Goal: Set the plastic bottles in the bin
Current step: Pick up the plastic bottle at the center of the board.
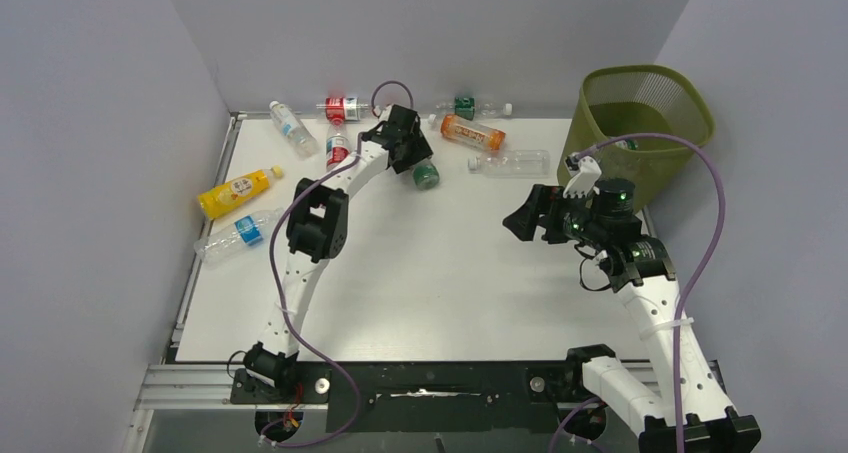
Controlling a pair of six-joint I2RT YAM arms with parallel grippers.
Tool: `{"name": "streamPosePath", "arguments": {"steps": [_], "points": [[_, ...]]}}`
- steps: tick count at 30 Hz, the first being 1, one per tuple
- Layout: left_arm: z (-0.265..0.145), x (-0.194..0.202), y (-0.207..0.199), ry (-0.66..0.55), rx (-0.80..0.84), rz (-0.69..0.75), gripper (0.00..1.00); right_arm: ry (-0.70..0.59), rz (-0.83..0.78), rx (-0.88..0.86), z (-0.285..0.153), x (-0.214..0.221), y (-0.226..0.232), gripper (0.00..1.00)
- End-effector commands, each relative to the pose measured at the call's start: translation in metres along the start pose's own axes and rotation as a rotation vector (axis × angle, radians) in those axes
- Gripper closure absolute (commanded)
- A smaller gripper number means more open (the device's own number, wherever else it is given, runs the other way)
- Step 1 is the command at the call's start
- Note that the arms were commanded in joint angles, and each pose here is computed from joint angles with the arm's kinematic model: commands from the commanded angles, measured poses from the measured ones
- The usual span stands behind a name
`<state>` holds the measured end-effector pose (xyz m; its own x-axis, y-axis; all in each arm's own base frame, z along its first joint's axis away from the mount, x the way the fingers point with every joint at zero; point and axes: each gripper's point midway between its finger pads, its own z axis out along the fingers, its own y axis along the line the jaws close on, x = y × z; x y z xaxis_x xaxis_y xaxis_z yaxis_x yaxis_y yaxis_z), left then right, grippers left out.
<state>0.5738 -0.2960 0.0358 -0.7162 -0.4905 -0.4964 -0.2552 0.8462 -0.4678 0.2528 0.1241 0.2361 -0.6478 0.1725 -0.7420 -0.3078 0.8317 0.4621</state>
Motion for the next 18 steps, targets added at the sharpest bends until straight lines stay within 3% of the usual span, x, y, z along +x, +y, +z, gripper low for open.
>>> {"name": "streamPosePath", "arguments": {"steps": [1, 13, 18], "points": [[-0.021, -0.009, -0.006, -0.015, 0.049, -0.022, 0.45, -0.029, -0.016, -0.040, 0.006, -0.005, 0.007, 0.09], [-0.121, 0.055, 0.002, 0.050, 0.165, 0.049, 0.47, 0.124, 0.003, -0.145, 0.024, 0.045, 0.013, 0.10], [-0.169, 0.089, -0.001, 0.072, 0.217, 0.091, 0.46, 0.117, 0.041, -0.163, 0.028, 0.057, 0.019, 0.10]]}}
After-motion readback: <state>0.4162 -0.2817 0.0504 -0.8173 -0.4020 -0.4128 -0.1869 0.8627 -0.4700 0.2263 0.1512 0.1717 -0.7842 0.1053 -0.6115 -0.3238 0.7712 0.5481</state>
